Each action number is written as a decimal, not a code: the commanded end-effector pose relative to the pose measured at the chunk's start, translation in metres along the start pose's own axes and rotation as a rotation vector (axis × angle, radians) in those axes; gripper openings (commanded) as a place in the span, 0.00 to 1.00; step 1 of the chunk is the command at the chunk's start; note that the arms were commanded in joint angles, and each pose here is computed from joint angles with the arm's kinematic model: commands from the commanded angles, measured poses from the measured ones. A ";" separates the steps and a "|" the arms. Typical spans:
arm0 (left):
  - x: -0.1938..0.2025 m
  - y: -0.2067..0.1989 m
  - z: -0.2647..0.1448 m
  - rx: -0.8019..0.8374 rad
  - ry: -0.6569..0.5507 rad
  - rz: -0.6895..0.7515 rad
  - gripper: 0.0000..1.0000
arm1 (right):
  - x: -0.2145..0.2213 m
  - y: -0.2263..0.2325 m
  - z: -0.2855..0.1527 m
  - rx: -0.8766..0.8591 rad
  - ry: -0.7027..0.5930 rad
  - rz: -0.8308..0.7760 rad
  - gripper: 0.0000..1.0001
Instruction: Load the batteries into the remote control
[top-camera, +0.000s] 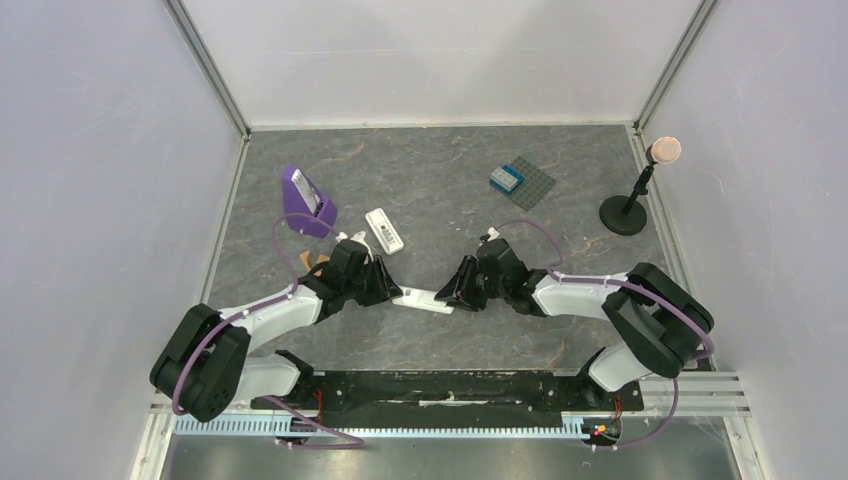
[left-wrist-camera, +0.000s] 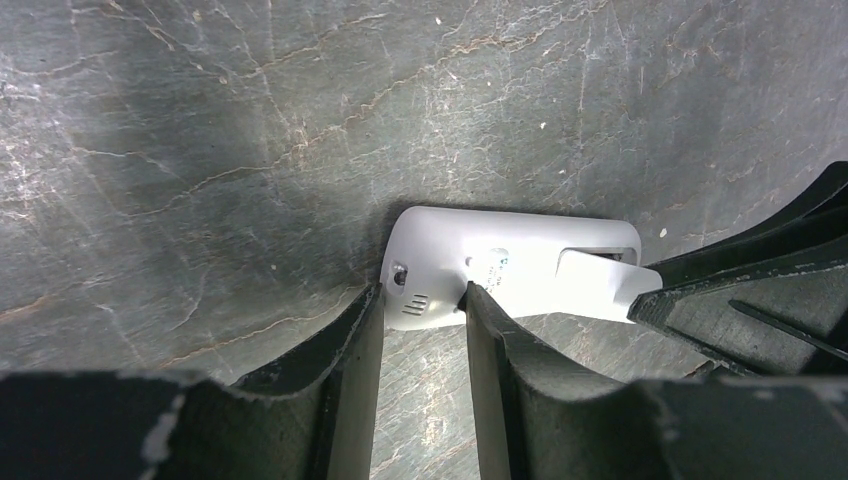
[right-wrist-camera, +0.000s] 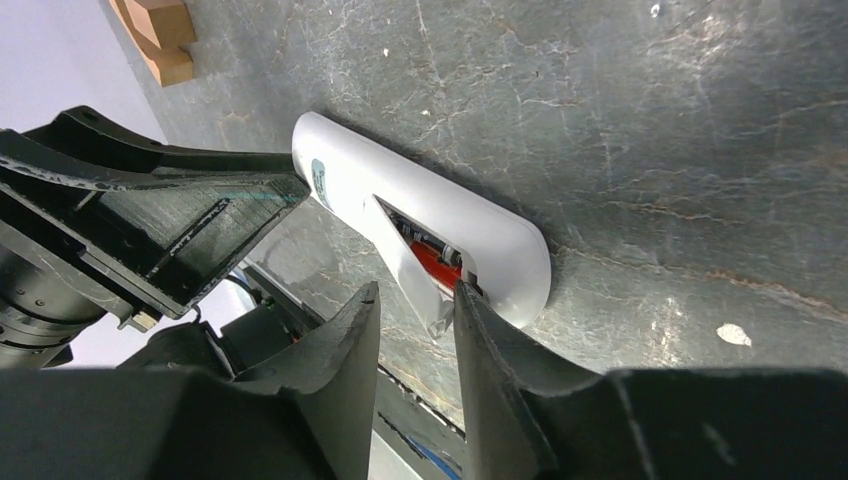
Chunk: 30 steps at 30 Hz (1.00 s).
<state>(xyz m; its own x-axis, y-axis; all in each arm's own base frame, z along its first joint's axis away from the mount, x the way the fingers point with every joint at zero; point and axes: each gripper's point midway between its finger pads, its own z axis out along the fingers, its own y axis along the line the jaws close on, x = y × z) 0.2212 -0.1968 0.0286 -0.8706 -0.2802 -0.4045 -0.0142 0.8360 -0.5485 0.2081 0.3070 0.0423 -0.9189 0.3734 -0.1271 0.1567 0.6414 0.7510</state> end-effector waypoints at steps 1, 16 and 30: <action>-0.004 0.002 0.001 -0.009 -0.014 0.009 0.41 | 0.005 -0.028 -0.006 0.148 0.014 -0.029 0.37; -0.008 0.001 0.001 -0.019 -0.019 0.016 0.41 | -0.008 -0.018 -0.015 0.177 -0.010 -0.089 0.39; -0.008 0.002 0.000 -0.021 -0.020 0.019 0.41 | -0.012 -0.001 -0.010 0.126 0.002 -0.114 0.29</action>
<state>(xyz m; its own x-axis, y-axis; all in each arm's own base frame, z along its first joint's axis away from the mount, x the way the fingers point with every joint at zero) 0.2215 -0.1959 0.0283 -0.8698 -0.2813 -0.4053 -0.0169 0.8380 -0.5454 0.2056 0.2877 0.0394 -0.9349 0.3054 -0.1809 0.1277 0.7649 0.6314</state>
